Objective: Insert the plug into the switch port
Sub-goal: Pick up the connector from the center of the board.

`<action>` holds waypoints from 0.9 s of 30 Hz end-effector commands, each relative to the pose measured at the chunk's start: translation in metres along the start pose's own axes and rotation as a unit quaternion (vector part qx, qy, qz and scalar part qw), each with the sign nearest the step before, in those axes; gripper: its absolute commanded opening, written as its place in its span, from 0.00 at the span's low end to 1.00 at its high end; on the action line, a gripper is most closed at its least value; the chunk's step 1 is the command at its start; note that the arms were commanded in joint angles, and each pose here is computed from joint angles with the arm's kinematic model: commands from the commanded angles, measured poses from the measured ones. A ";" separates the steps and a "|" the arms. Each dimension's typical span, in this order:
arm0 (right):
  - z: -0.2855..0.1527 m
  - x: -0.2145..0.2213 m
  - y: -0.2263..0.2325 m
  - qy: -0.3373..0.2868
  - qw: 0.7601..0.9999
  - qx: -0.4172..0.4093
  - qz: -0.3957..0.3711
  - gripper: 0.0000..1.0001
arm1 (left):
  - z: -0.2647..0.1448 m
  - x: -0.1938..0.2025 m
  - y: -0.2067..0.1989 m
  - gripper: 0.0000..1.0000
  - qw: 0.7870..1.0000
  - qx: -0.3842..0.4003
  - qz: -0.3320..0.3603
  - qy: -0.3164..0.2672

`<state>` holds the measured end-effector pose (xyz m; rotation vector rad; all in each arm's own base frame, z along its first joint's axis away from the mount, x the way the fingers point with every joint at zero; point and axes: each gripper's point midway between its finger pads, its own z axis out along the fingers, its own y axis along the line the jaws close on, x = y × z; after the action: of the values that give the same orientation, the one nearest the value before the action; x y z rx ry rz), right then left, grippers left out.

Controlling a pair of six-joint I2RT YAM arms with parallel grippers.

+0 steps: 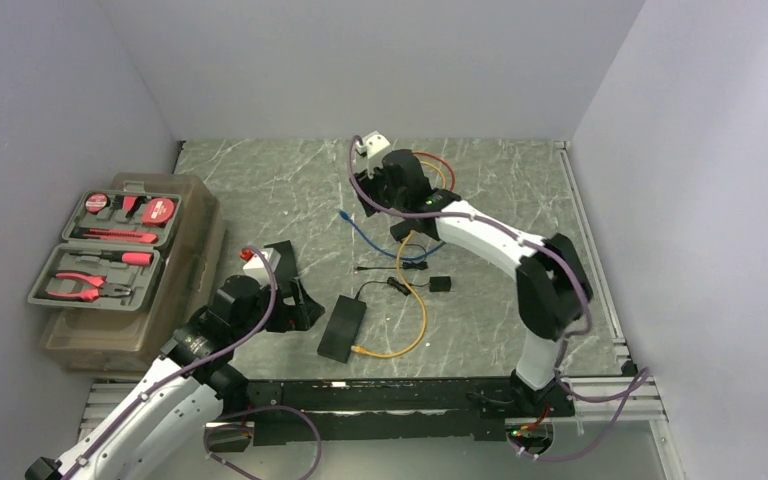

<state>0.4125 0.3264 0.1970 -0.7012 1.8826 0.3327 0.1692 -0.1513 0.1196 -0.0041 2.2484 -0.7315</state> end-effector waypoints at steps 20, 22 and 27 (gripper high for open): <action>0.099 0.094 0.039 0.129 0.982 -0.129 0.053 0.54 | -0.004 -0.009 0.000 0.99 1.000 -0.004 -0.006 -0.019; 0.103 0.097 0.040 0.133 0.981 -0.130 0.053 0.52 | -0.005 -0.009 0.000 0.99 1.000 -0.005 -0.006 -0.019; 0.111 0.102 0.042 0.139 0.980 -0.134 0.054 0.44 | -0.006 -0.008 0.001 0.99 1.000 -0.006 -0.009 -0.021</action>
<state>0.4300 0.3767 0.0414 -0.8798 2.2059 0.5628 0.1679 -0.1471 0.1196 -0.0245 2.2465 -0.7188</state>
